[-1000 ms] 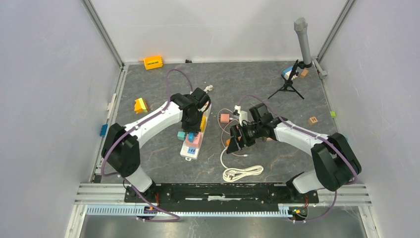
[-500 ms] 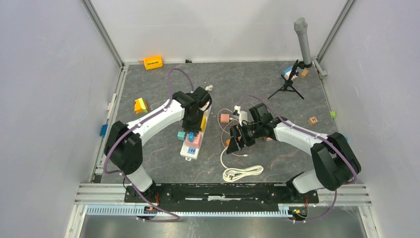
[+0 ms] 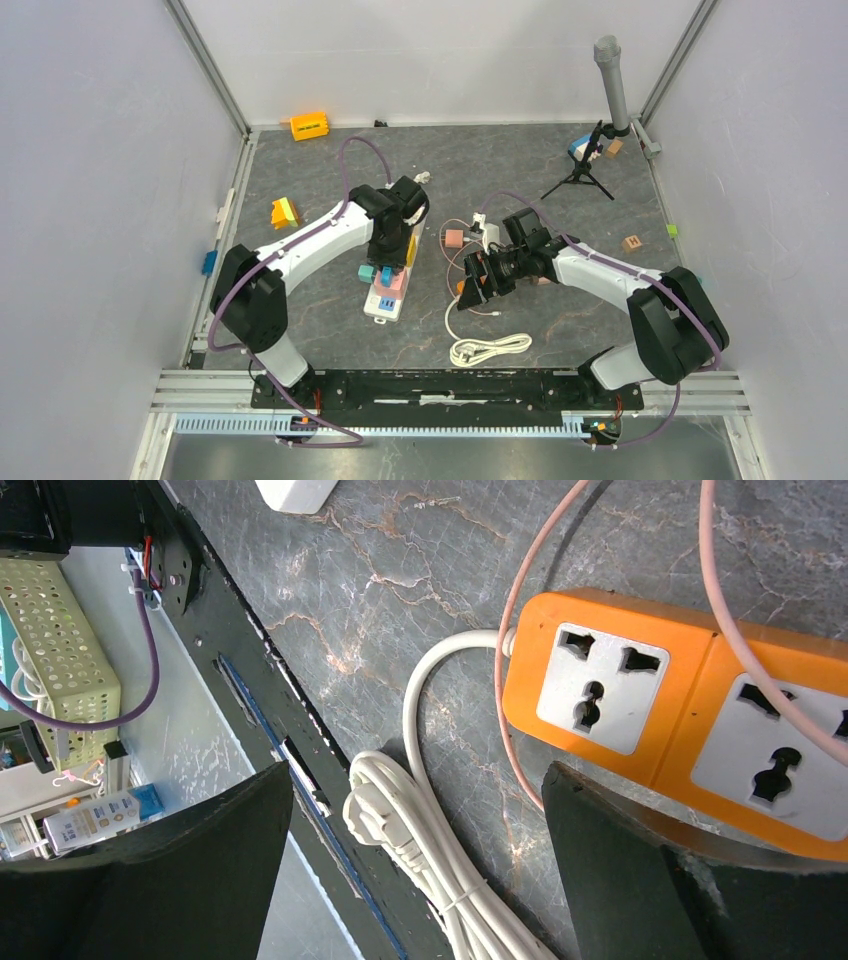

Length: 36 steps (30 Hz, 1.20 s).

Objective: Insert the plug
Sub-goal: Insert the plug into the socket.

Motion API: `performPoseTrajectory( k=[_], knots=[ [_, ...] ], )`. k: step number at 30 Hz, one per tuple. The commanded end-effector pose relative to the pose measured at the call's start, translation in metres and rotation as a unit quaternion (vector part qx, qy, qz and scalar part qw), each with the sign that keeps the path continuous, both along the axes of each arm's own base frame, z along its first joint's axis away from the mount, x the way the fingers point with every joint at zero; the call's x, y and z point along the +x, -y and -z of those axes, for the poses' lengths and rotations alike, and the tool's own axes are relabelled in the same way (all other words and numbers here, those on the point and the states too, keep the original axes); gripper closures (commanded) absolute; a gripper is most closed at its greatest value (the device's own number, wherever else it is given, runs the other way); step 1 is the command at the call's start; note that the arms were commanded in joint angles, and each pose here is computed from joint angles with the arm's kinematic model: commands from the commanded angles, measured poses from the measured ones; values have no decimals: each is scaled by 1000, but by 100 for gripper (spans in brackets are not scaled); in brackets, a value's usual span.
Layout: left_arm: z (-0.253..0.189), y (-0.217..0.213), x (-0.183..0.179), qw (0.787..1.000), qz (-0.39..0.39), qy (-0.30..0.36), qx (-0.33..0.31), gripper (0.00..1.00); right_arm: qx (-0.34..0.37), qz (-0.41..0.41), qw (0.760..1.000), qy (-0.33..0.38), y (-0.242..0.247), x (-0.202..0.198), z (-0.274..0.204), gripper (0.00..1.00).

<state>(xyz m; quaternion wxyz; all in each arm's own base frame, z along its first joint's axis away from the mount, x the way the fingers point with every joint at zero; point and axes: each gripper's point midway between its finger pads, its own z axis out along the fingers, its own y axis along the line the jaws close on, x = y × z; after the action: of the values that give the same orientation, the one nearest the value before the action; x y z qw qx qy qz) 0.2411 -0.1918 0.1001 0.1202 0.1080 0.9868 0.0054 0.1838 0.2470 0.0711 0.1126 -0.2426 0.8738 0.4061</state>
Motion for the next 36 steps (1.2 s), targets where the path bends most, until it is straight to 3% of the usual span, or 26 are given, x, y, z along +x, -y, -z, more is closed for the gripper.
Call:
performPoseTrajectory(
  k=[1, 36],
  knots=[
    [22, -13, -13, 998, -16, -38, 49, 59, 13, -7, 1000, 20, -6, 8, -11, 2],
    [-37, -2, -3, 1000, -5, 19, -7, 51, 21, -12, 1000, 13, -9, 8, -10, 2]
  ],
)
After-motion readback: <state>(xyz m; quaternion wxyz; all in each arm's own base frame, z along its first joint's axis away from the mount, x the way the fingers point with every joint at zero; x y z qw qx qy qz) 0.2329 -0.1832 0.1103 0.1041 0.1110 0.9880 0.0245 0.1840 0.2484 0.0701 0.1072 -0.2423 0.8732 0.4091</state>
